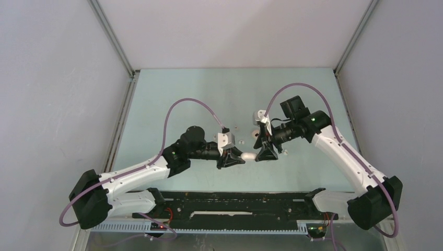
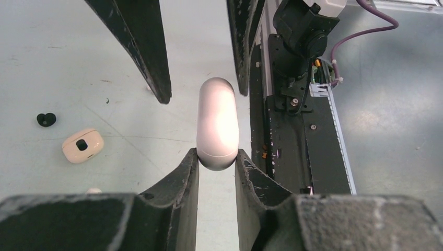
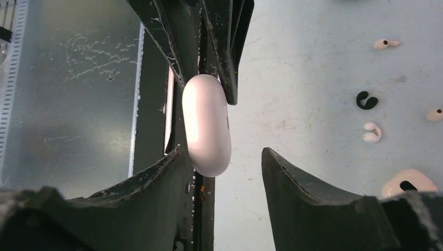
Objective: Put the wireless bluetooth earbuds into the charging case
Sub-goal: Open the charging case.
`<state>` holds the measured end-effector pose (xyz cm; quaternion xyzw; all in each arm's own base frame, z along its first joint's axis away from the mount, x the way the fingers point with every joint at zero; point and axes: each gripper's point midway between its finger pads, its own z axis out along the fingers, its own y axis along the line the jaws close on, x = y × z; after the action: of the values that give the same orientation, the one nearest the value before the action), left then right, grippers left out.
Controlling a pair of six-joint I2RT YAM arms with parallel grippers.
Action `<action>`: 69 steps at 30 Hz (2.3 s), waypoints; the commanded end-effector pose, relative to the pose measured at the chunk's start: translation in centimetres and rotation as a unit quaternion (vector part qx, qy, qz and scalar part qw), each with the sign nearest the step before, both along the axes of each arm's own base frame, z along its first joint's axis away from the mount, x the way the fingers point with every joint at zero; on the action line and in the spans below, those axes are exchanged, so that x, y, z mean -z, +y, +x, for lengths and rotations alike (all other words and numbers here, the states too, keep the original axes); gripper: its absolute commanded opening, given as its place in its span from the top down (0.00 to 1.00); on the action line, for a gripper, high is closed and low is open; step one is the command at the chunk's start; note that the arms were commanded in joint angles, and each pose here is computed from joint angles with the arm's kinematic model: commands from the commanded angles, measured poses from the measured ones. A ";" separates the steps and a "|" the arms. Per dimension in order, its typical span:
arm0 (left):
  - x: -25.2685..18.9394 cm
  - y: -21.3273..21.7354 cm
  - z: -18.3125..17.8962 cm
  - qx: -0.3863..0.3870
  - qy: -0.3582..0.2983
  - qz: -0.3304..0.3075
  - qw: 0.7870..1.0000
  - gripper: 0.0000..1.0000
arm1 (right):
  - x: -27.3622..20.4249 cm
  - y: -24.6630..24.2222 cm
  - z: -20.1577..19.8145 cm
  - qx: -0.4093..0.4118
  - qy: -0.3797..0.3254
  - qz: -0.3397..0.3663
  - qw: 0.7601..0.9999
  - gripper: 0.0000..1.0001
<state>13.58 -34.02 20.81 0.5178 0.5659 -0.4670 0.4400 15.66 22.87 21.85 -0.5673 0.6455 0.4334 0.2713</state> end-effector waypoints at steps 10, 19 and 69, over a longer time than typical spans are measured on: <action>-1.8 -0.8 -0.2 0.008 0.003 -0.029 1.000 0.92 | 0.0 1.2 -0.9 -0.043 -0.018 -0.010 0.999 0.84; -1.1 -0.9 0.2 -0.007 -0.001 -0.014 1.000 0.62 | 0.4 1.4 -0.9 -0.035 -0.065 -0.047 0.996 0.91; -0.6 -1.2 0.0 -0.001 0.000 -0.008 1.000 0.65 | -0.2 1.5 -0.6 -0.013 -0.051 -0.038 0.998 0.86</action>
<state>13.54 -34.46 19.18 0.5103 0.5922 -0.4618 0.4191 14.53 23.51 20.24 -0.6111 0.6542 0.3676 0.2517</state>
